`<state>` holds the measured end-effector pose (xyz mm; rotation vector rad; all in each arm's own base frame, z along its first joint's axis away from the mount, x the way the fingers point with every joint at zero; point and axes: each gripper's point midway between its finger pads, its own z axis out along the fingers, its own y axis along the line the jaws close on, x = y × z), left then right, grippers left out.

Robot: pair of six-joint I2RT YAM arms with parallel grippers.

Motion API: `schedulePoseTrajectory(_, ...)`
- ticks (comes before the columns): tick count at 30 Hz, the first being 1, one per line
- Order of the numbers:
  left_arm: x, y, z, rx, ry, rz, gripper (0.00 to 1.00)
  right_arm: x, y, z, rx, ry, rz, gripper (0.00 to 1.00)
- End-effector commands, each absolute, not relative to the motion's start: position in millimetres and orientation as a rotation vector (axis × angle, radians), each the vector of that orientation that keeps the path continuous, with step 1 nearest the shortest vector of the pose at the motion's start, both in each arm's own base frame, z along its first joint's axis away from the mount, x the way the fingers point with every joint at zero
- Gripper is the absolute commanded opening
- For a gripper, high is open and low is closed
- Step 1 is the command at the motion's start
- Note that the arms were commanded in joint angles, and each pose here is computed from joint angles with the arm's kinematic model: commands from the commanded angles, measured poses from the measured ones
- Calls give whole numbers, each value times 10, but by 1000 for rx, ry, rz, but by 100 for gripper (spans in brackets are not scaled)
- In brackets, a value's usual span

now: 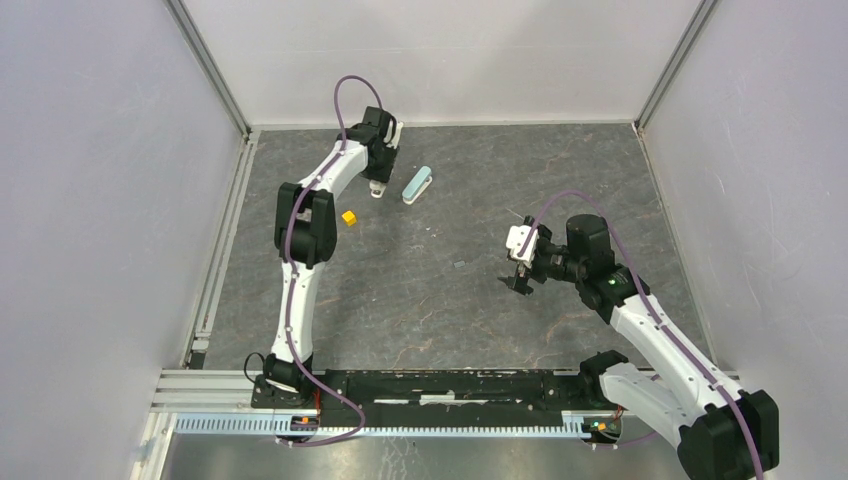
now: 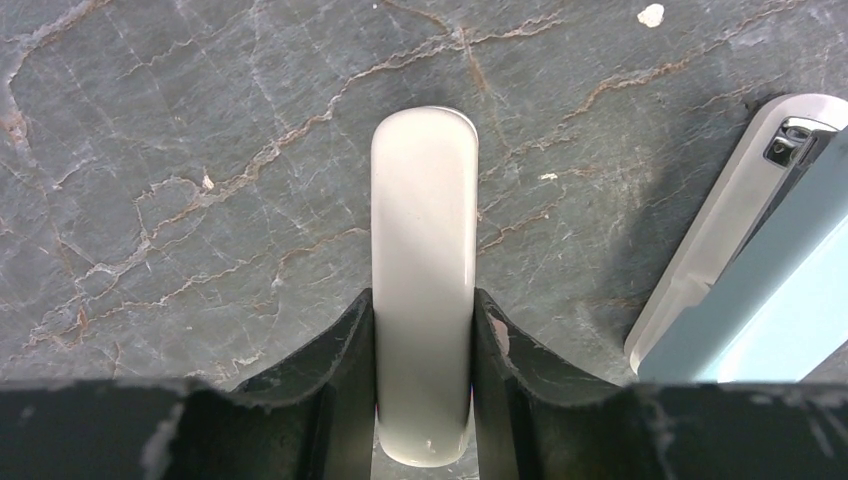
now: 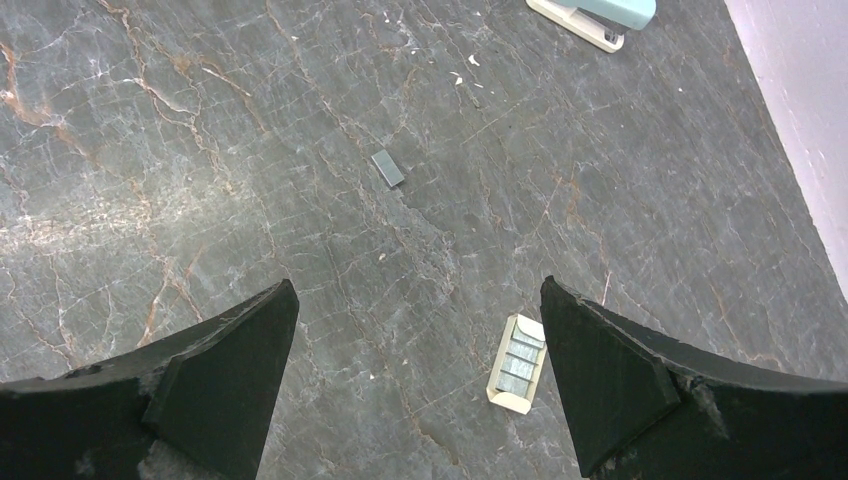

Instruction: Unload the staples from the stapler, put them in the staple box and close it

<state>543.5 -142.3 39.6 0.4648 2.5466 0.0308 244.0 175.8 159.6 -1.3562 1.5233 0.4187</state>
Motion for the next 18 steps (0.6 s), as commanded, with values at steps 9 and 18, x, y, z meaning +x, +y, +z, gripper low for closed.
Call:
schedulePoseTrajectory(9,4996,-1404,1824,254,2310,-121,2,2262,1932,1599,-1372,1460,588,98)
schedulePoseTrajectory(18,3935,-1640,2026,162,2269,-520,2,2087,2130,1601,-1287,1424,816,98)
